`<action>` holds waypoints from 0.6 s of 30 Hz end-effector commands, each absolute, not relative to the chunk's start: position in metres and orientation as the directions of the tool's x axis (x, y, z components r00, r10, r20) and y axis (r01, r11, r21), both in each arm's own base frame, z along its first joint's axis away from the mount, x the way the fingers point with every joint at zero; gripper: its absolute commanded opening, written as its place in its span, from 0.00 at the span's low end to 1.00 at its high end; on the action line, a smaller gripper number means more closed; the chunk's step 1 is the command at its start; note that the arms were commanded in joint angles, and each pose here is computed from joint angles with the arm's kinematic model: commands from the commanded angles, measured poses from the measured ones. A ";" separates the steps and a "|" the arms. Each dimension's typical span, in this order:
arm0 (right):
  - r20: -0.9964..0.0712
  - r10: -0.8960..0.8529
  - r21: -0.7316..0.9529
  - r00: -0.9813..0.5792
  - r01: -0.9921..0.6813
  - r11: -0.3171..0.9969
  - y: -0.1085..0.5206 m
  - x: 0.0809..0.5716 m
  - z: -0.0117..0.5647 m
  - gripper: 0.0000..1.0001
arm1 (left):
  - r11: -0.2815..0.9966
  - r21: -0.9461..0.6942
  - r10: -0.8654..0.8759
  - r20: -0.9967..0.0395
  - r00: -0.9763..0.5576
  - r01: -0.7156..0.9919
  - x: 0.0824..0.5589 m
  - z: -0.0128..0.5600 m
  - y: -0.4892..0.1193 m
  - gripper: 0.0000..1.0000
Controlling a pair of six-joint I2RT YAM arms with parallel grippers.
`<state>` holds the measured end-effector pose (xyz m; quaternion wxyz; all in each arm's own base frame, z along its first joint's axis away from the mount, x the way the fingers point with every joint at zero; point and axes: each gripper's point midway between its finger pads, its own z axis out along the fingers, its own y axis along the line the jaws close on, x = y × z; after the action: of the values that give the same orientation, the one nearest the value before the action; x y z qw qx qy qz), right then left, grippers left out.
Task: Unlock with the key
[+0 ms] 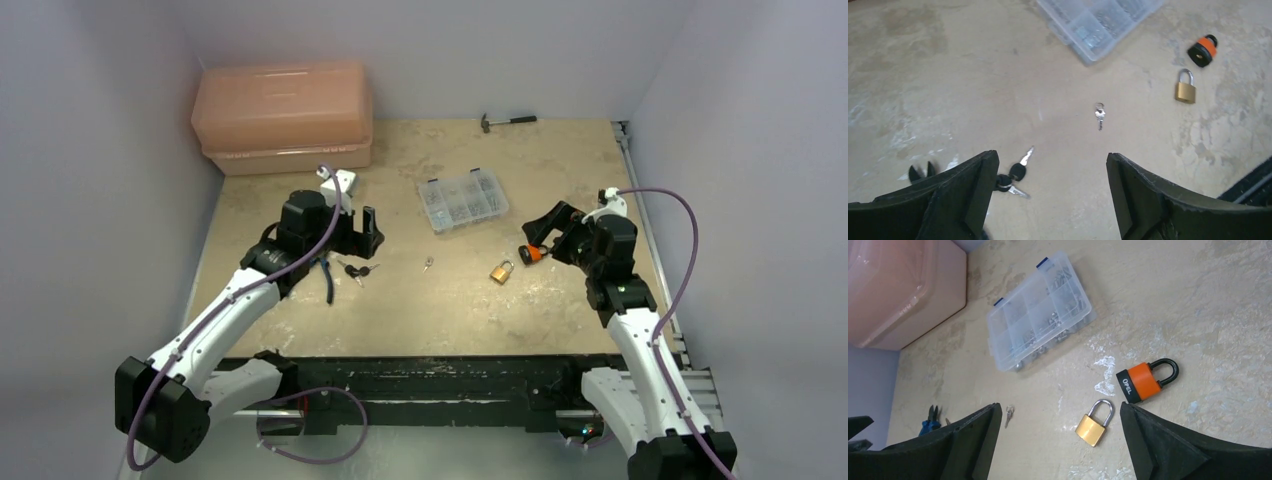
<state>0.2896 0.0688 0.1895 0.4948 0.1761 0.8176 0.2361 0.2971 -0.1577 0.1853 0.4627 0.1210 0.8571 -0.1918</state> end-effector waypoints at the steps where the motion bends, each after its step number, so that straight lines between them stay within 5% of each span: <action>1: -0.748 0.518 0.539 -0.416 0.075 0.839 0.061 0.293 0.202 0.99 | 0.835 -0.214 0.066 -0.876 -0.477 0.507 0.290 0.203 -0.185 0.84; 11: -0.708 0.563 0.506 -0.425 0.251 0.825 0.041 0.284 0.177 0.99 | 0.820 -0.234 0.070 -0.865 -0.497 0.522 0.288 0.201 -0.191 0.77; 18: -0.690 0.507 0.446 -0.517 0.248 0.860 0.090 0.289 0.161 0.99 | 0.816 -0.238 0.067 -0.866 -0.495 0.527 0.287 0.201 -0.193 0.74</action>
<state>0.2812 0.0652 0.1469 0.4309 0.2225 0.8602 0.1577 0.2835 -0.1850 0.1801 0.4412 0.1675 0.8519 -0.2269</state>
